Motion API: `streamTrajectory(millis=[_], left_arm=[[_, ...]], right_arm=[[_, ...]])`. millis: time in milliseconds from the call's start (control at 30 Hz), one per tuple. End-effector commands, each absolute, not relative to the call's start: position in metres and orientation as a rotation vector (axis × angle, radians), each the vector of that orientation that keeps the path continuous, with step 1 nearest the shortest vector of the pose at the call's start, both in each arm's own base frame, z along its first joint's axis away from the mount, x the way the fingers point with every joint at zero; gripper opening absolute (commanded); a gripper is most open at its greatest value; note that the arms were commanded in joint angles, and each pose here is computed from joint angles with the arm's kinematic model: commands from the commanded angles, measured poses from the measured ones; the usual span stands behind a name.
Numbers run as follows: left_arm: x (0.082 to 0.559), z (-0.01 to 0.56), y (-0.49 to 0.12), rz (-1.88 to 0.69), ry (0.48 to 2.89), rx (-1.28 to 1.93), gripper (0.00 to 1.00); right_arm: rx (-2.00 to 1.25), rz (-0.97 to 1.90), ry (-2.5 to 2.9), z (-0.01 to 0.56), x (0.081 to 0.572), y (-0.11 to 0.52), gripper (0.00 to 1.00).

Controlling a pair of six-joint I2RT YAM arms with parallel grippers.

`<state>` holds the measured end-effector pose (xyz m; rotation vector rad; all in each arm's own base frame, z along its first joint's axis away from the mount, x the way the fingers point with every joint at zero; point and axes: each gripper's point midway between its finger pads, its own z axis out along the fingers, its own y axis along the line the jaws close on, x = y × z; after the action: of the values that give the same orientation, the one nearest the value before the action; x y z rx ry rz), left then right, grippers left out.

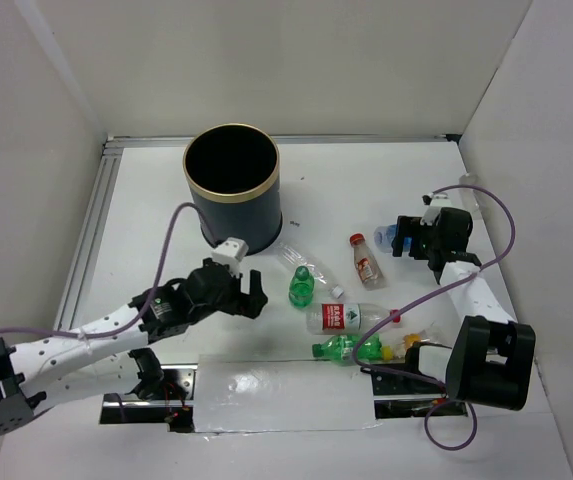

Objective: Put the plastic bottles in the bin

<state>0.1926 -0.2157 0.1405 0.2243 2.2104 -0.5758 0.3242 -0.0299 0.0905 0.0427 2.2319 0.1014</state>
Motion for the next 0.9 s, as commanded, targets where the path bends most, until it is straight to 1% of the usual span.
streamTrajectory(millis=[0, 67, 133, 167, 200, 300, 367, 400, 433, 467, 500, 533, 567, 600, 633, 667, 700, 733, 767, 833, 867], left_arm=[[0.188, 0.145, -0.249, -0.574, 2.207, 0.270, 0.99], [0.188, 0.149, -0.257, -0.594, 2.196, 0.281, 0.99], [0.187, 0.141, -0.266, -0.576, 2.212, 0.306, 0.99], [0.185, 0.141, -0.272, -0.598, 2.208, 0.322, 0.99], [0.186, 0.143, -0.277, -0.613, 2.206, 0.325, 0.97], [0.187, 0.141, -0.282, -0.607, 2.215, 0.345, 0.94], [0.188, 0.140, -0.284, -0.607, 2.215, 0.345, 0.90], [0.187, 0.142, -0.287, -0.634, 2.214, 0.336, 0.84], [0.187, 0.139, -0.289, -0.641, 2.224, 0.316, 0.76], [0.187, 0.137, -0.290, -0.643, 2.236, 0.298, 0.59], [0.189, 0.140, -0.294, -0.653, 2.234, 0.286, 0.48], [0.192, 0.135, -0.295, -0.629, 2.263, 0.230, 0.39], [0.194, 0.136, -0.295, -0.617, 2.280, 0.194, 0.39], [0.197, 0.136, -0.298, -0.612, 2.283, 0.166, 0.48], [0.197, 0.129, -0.297, -0.590, 2.332, 0.075, 0.81], [0.198, 0.128, -0.301, -0.599, 2.343, 0.035, 0.81], [0.200, 0.126, -0.303, -0.592, 2.349, 0.037, 0.92], [0.201, 0.128, -0.310, -0.617, 2.346, 0.027, 1.00], [0.202, 0.126, -0.314, -0.620, 2.342, 0.063, 1.00], [0.201, 0.134, -0.331, -0.668, 2.289, 0.153, 1.00], [0.200, 0.137, -0.335, -0.650, 2.251, 0.256, 1.00]], right_arm=[[0.006, 0.069, 2.161, 0.119, 0.333, -0.034, 1.00], [-0.047, 0.077, 2.194, 0.111, 0.329, -0.031, 1.00], [-0.103, 0.125, 2.211, 0.109, 0.323, -0.028, 1.00], [-0.196, 0.132, 2.213, 0.107, 0.320, -0.024, 1.00], [-0.235, 0.173, 2.203, 0.111, 0.319, -0.019, 1.00], [-0.239, 0.167, 2.191, 0.115, 0.316, -0.023, 1.00], [-0.227, 0.160, 2.191, 0.115, 0.313, -0.026, 1.00], [-0.224, 0.162, 2.180, 0.118, 0.313, -0.027, 1.00], [-0.234, 0.157, 2.178, 0.118, 0.313, -0.028, 1.00], [-0.234, 0.157, 2.178, 0.118, 0.313, -0.028, 0.95], [-0.224, 0.162, 2.180, 0.118, 0.313, -0.027, 0.76], [-0.201, 0.162, 2.182, 0.118, 0.313, -0.030, 0.20], [-0.201, 0.162, 2.182, 0.118, 0.313, -0.030, 0.13], [-0.208, 0.182, 2.181, 0.120, 0.312, -0.027, 0.16], [-0.218, 0.203, 2.175, 0.121, 0.312, -0.024, 0.42], [-0.225, 0.209, 2.163, 0.125, 0.314, -0.023, 0.60], [-0.225, 0.209, 2.163, 0.125, 0.314, -0.023, 0.74], [-0.231, 0.221, 2.160, 0.126, 0.314, -0.021, 0.83], [-0.231, 0.221, 2.160, 0.126, 0.314, -0.021, 0.94], [-0.243, 0.230, 2.163, 0.123, 0.314, -0.020, 0.94], [-0.243, 0.230, 2.163, 0.123, 0.314, -0.020, 0.94]])
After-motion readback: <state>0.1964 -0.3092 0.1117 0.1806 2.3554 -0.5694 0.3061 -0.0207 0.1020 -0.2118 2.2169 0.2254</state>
